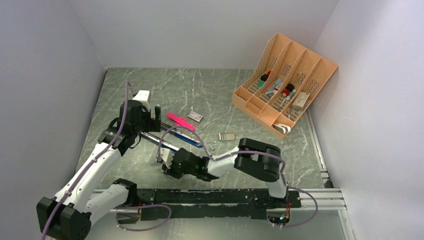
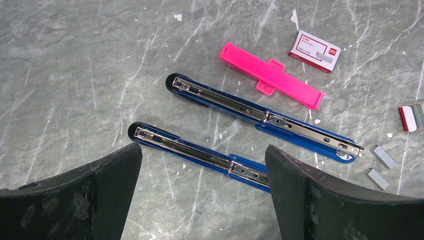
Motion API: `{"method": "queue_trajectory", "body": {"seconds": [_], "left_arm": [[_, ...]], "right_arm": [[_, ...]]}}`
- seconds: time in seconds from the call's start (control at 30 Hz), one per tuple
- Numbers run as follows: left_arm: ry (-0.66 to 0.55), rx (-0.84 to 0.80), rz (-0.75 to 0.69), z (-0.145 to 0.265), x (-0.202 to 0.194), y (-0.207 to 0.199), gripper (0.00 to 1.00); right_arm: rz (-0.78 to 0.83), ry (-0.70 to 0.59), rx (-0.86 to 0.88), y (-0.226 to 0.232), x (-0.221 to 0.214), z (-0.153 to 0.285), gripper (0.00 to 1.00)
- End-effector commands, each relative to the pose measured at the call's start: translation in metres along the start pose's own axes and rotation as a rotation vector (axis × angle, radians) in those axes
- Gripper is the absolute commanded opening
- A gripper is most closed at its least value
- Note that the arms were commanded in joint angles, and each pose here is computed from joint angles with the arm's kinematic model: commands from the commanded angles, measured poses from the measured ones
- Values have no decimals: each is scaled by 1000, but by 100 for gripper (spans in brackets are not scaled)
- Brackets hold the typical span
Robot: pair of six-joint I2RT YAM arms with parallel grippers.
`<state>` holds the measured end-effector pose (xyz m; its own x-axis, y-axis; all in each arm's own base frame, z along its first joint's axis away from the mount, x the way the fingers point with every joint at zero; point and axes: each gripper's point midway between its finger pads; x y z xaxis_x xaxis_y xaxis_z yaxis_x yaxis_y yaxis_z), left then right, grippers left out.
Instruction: Load the staples into the stapler
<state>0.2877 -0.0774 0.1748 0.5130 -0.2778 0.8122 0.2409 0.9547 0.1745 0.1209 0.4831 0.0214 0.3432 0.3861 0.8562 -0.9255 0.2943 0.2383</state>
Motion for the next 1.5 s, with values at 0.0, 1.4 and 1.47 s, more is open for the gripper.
{"method": "queue_trajectory", "body": {"seconds": [0.0, 1.4, 1.47], "left_arm": [[-27, 10, -2, 4, 8, 2, 97], [-27, 2, -4, 3, 7, 0, 97], [-26, 0, -5, 3, 7, 0, 97]], "right_arm": [[-11, -18, 14, -2, 4, -8, 13], [-53, 81, -4, -22, -73, 8, 25], [-54, 79, -5, -22, -72, 9, 25]]}}
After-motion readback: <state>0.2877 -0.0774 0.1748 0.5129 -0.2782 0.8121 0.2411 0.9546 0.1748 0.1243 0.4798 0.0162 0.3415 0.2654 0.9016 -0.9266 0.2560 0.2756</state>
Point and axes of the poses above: each gripper's point midway between its finger pads, its own z axis back along the fingers, its own y axis along the line the jaws close on, x = y × z, and after that the axes turned 15 degrees about -z, right-handed
